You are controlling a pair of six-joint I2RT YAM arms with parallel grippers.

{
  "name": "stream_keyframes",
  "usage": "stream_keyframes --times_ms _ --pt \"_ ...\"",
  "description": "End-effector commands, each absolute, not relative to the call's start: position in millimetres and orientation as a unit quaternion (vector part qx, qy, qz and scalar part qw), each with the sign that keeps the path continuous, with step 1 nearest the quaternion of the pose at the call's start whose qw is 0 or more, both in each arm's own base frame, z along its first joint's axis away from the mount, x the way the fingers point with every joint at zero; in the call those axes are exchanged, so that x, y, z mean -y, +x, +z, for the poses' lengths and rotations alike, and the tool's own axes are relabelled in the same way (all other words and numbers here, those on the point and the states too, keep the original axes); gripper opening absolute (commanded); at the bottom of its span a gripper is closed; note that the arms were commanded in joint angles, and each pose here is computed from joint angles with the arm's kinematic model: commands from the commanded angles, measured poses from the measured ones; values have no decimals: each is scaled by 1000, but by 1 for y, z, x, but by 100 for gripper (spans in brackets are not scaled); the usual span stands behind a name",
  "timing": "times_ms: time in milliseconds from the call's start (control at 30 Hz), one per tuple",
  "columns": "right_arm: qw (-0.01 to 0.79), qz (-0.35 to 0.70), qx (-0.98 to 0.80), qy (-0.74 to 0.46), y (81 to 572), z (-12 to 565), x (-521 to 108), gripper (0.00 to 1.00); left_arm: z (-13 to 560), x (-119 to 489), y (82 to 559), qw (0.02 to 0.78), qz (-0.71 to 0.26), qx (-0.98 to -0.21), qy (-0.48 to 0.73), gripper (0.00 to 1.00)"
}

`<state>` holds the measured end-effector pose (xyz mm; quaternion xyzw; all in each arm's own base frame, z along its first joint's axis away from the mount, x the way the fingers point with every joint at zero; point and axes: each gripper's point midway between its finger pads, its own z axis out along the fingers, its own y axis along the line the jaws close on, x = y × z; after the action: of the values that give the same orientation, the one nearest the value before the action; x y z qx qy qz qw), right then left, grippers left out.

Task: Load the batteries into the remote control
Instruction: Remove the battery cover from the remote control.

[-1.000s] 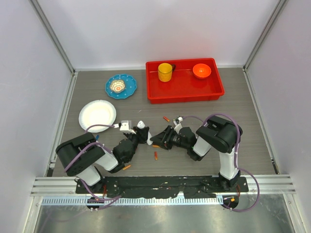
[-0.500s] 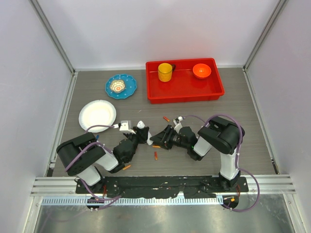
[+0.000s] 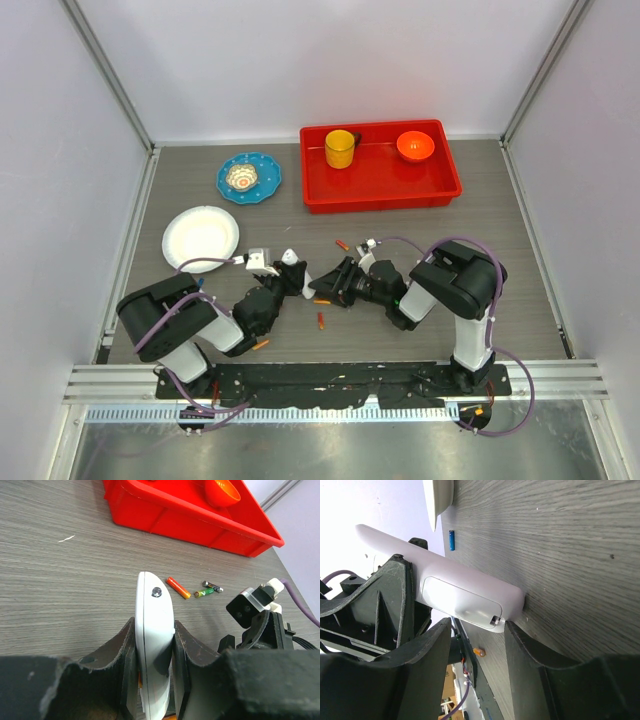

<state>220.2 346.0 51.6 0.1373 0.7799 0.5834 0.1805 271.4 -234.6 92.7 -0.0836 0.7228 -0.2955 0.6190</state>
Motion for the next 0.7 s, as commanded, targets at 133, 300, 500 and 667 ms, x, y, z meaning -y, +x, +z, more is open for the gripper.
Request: stream_keyframes --times_ms 133,300,500,667 --pt "230 639 -725 110 231 104 -356 50 131 247 270 642 -360 -670 -101 0" --pt "229 641 -724 109 231 105 -356 47 130 248 269 640 -361 -671 -100 0" --pt "228 642 -724 109 231 105 -357 45 130 248 270 640 -362 -671 -102 0" --pt "229 642 -724 108 231 105 -358 44 129 249 269 638 -364 -671 -101 0"
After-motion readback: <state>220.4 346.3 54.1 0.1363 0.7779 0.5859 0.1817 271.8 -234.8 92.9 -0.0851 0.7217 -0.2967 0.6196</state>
